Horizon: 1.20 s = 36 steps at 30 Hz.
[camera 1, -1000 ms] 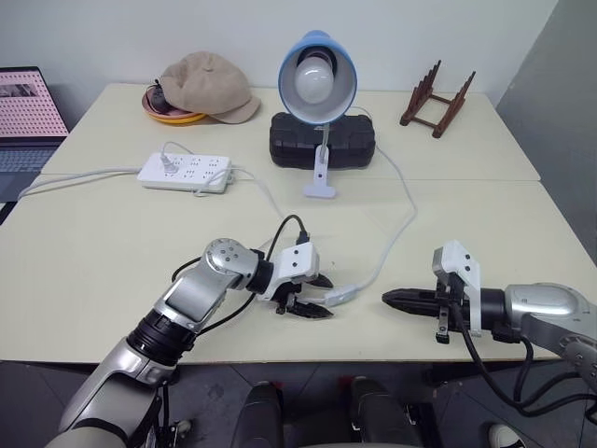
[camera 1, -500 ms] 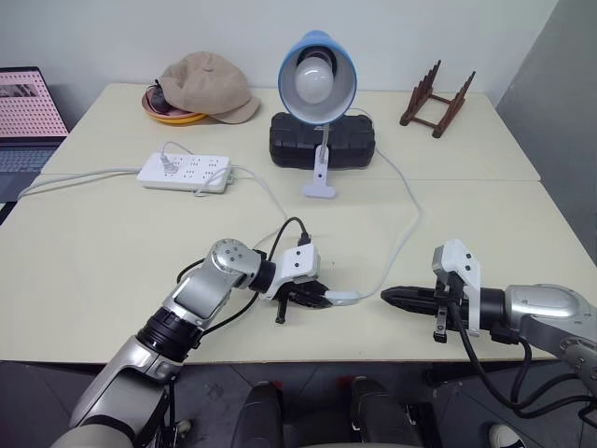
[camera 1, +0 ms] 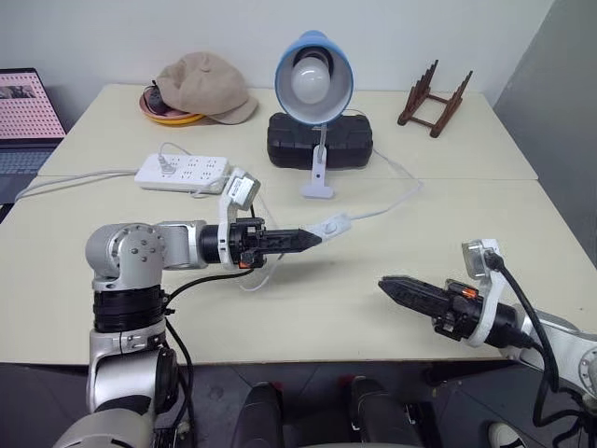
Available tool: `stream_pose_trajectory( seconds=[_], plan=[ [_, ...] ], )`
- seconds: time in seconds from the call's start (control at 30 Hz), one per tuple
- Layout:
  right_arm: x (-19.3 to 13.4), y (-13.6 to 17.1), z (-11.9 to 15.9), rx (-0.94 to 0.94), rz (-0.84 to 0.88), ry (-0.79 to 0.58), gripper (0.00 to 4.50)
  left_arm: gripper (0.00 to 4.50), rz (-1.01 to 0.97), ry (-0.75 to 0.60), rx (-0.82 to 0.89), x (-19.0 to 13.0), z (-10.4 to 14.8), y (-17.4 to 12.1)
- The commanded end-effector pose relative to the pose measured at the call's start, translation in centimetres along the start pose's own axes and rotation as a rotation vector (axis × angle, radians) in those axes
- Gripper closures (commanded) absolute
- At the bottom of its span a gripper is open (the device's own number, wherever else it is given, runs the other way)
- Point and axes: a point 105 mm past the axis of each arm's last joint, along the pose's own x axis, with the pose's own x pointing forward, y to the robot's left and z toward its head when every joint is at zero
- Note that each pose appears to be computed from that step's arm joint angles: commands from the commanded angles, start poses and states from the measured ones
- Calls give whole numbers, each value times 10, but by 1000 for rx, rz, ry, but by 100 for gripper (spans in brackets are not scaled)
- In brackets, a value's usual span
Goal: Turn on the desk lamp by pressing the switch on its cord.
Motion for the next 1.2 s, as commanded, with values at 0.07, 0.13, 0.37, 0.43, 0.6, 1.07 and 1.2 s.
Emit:
stream_pose_trajectory(
  seconds=[0.07,0.13,0.37,0.43,0.6,1.07,1.2],
  plan=[
    [19,19,30,144,120,-158,110,409,-54,-37,13,6,-5,-15],
    [23,24,32,162,150,-166,57,409,-52,-42,12,7,-7,-16],
    [35,21,28,176,117,-129,4,409,-57,-67,-3,10,-9,-20],
    [36,22,27,176,127,-119,4,409,-56,-70,-6,11,-10,-20],
    [44,26,26,162,155,-105,4,409,-53,-79,-7,13,-9,-21],
    [58,38,25,125,207,-80,4,409,-53,-87,-8,18,-1,-27],
    [59,38,25,122,203,-83,47,409,-57,-91,-11,23,-1,-31]
  ],
)
